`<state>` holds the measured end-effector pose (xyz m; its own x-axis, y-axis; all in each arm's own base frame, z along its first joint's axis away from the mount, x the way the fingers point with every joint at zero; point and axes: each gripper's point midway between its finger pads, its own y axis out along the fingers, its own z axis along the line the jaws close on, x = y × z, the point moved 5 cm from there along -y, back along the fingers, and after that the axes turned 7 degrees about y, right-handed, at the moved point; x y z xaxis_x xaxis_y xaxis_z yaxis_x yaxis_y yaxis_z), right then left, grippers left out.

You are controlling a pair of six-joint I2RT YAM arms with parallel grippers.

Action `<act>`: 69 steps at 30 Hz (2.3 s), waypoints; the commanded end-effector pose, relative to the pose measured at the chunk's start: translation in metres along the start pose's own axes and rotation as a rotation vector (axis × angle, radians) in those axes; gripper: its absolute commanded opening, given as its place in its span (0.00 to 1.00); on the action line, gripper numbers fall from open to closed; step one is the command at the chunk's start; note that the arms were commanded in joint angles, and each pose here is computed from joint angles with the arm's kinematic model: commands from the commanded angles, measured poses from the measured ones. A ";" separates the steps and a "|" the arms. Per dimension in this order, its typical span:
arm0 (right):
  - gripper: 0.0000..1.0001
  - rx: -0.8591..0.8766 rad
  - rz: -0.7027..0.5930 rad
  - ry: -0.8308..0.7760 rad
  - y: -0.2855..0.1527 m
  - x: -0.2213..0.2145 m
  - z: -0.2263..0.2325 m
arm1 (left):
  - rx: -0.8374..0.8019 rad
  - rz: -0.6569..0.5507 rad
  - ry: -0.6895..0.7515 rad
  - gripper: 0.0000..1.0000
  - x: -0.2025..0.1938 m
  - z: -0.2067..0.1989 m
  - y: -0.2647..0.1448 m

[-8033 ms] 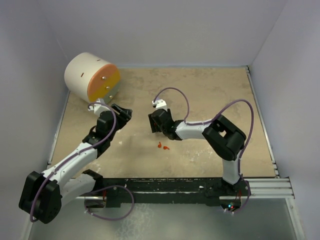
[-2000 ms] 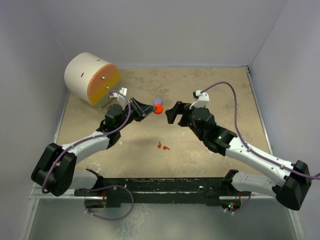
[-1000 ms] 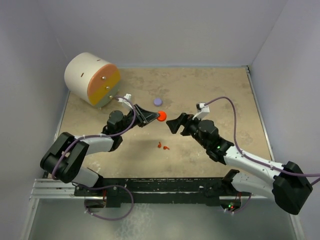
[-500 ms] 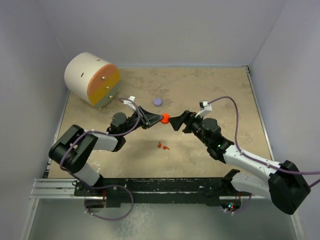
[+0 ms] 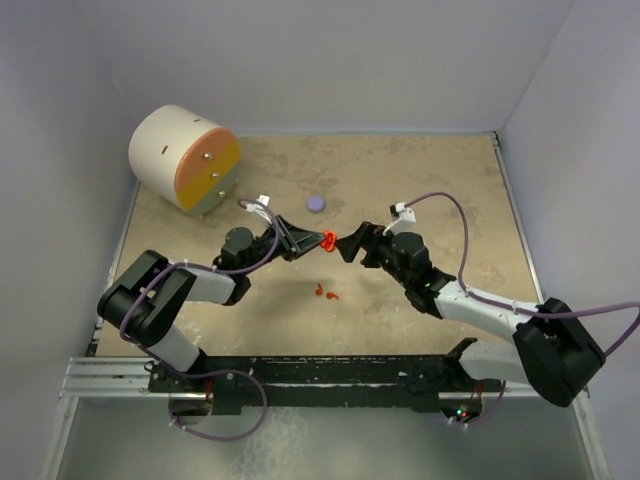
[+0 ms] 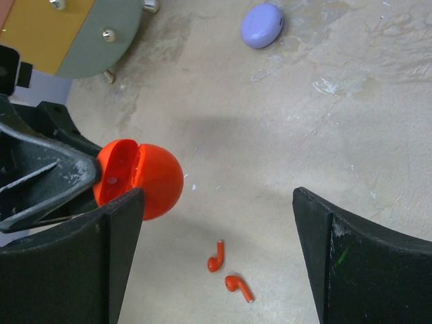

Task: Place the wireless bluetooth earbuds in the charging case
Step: Open the charging case, then pick up the earbud from the center of the board.

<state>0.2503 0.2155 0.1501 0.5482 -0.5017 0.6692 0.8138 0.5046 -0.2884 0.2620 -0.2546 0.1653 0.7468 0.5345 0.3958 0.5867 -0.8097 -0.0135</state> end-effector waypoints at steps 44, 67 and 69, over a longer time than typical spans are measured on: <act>0.71 -0.307 0.265 -0.349 -0.004 -0.118 0.058 | 0.240 -0.203 -0.035 0.00 0.034 0.024 -0.017; 0.63 -0.407 0.309 -0.416 -0.018 -0.094 0.042 | 0.231 -0.205 -0.038 0.00 0.036 0.020 -0.022; 0.63 -0.406 0.332 -0.435 -0.019 -0.094 0.041 | 0.230 -0.206 -0.039 0.00 0.036 0.019 -0.022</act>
<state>0.1768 0.2891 0.1141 0.7189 -0.0444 0.6937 0.6802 0.2505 -0.6889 0.2832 -0.2141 0.1483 0.6287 0.6970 0.3449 0.7752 -0.5967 -0.2073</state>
